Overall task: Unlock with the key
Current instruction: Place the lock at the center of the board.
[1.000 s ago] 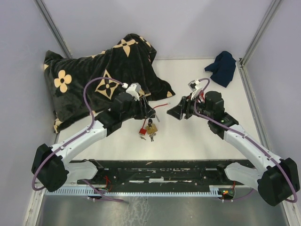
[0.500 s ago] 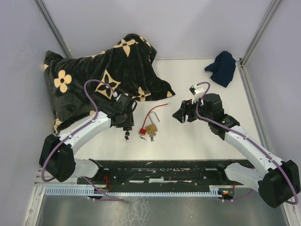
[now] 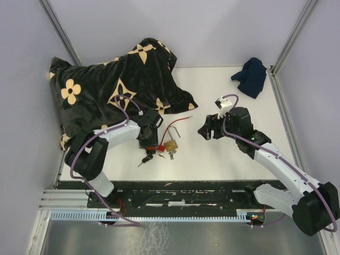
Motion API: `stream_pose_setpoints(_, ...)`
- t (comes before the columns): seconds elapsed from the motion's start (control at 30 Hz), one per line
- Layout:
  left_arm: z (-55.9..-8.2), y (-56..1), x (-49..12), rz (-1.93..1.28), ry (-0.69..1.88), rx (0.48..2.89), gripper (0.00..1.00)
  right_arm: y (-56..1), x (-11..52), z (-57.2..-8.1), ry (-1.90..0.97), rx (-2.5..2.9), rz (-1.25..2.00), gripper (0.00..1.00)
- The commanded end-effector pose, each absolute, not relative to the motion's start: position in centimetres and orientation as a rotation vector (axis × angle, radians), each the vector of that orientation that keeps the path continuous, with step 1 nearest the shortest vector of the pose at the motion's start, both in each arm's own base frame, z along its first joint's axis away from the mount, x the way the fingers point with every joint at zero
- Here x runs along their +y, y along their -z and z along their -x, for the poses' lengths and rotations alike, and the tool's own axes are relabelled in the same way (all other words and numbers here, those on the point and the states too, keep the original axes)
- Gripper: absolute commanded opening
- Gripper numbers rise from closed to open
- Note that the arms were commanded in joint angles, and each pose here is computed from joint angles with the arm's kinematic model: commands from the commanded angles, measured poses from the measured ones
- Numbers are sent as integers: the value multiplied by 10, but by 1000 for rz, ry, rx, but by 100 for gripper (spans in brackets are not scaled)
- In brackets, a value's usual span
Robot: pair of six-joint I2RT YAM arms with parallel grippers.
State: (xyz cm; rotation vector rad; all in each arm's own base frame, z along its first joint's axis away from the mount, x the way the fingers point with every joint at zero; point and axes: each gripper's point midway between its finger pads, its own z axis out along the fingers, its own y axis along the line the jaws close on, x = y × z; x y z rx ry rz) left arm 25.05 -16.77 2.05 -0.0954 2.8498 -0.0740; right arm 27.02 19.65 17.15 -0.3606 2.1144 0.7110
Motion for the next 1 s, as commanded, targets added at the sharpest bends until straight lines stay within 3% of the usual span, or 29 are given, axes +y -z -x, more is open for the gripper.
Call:
stream_pose_setpoints(0.0,-281,-44,-197,89,239,2739,56,-181,192,-276,-674,2071,357,73)
stream_pose_setpoints(0.2,-283,-65,-191,98,241,2672,78,-174,184,-282,-599,2136,334,76)
stream_pose_setpoints(0.53,-296,-189,-149,95,171,2302,94,-159,148,-319,-268,2270,239,85)
stream_pose_setpoints(0.77,-300,-256,-121,29,100,2060,96,-143,107,-367,-80,2335,103,88)
stream_pose_setpoints(0.97,-291,-249,-99,-33,-7,2016,96,-131,74,-424,-2,2354,-19,88)
